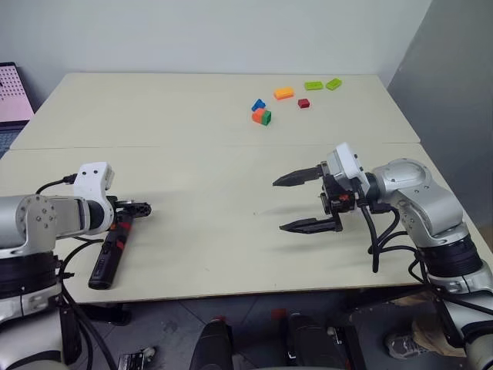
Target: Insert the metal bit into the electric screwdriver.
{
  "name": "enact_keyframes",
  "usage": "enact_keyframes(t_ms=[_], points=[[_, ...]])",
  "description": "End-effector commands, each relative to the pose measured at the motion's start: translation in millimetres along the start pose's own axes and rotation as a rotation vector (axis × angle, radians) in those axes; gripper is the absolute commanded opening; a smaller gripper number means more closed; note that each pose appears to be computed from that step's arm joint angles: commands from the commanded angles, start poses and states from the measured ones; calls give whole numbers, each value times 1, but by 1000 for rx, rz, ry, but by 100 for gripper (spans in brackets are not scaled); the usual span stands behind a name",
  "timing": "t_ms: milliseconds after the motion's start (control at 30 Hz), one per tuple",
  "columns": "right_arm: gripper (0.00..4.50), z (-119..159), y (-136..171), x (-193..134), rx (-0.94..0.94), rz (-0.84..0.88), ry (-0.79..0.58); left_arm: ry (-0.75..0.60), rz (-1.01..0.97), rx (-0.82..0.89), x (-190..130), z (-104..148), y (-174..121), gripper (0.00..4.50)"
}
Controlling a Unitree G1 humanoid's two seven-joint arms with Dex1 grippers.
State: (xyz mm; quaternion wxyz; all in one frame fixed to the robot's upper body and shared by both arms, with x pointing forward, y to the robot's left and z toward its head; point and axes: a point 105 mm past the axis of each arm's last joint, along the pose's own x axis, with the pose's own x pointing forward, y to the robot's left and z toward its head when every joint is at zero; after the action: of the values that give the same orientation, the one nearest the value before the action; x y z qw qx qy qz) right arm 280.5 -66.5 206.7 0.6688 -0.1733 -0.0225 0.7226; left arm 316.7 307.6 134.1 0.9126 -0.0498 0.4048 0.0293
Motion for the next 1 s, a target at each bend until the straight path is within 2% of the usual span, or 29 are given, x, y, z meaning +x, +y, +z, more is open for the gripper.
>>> enact_keyframes(t_ms=[33,333,467,800,1000], points=[[448,11,4,-1,-50,18,-7,18,32,4,-4,5,4,450],[448,11,7,-2,-50,20,-4,61,43,-14,4,6,9,450],[450,12,9,-2,-49,23,-5,57,47,-2,8,8,13,385],[450,18,10,-3,-74,39,-7,80,9,20,14,5,8,173],[450,22,7,-4,-84,29,-12,83,-2,32,11,4,6,162]])
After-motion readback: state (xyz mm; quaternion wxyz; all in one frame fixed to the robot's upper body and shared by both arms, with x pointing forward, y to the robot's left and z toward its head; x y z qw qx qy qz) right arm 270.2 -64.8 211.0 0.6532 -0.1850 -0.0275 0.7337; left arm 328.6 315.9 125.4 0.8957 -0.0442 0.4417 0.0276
